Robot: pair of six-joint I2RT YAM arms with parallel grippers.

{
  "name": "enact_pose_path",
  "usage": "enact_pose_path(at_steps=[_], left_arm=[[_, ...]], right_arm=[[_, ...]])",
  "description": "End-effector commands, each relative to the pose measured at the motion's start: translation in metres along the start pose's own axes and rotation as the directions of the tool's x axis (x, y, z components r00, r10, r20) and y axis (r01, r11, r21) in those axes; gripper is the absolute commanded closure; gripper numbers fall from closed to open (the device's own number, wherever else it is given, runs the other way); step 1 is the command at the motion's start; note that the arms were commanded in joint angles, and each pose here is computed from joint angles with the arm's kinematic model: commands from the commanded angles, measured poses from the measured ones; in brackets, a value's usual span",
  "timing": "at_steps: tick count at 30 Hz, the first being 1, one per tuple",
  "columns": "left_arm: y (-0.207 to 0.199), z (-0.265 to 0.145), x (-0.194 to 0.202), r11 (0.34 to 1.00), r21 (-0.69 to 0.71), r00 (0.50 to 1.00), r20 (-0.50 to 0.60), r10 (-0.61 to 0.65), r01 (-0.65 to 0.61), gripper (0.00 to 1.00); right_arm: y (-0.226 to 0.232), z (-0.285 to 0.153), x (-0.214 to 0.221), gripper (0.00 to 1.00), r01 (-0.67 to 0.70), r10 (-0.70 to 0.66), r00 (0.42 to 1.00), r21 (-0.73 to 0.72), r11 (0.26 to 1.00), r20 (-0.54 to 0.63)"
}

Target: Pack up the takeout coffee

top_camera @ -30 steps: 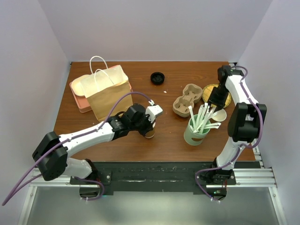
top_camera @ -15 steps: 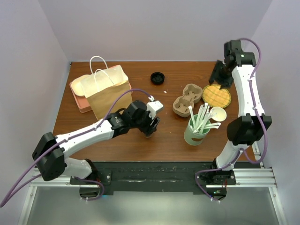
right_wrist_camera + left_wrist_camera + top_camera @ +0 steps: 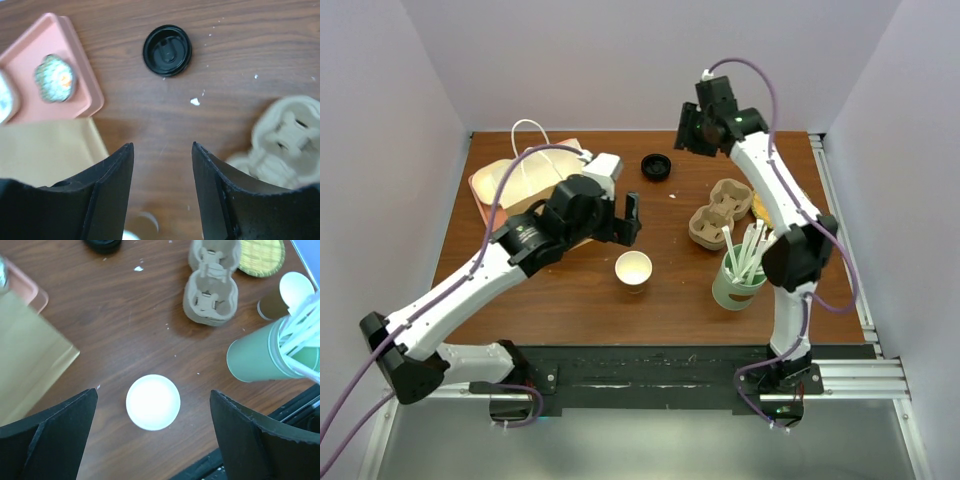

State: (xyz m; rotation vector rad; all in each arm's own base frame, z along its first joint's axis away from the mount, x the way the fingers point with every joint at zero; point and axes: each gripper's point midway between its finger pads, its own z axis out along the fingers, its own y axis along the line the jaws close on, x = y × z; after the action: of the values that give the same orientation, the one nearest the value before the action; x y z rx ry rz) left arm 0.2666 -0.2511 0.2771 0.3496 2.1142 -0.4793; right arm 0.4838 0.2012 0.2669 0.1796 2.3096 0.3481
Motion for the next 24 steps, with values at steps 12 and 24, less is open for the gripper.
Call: enact_pose_path(at_steps=[12,24], left_arm=[[0.034,-0.071,0.017,0.954,-0.071,0.956,0.052,-0.287,0.291,0.04],[0.041,-0.085,0.018,0.971,-0.084,0.975,0.039,-0.219,0.222,0.06]], right_arm=[[0.019,0.146,-0.007,0.47,-0.004,0.006,0.99,-0.016,1.0,0.14],[0.066,0.163,0.025,0.41,0.381,-0.341,0.923,-0.283,0.88,0.181]])
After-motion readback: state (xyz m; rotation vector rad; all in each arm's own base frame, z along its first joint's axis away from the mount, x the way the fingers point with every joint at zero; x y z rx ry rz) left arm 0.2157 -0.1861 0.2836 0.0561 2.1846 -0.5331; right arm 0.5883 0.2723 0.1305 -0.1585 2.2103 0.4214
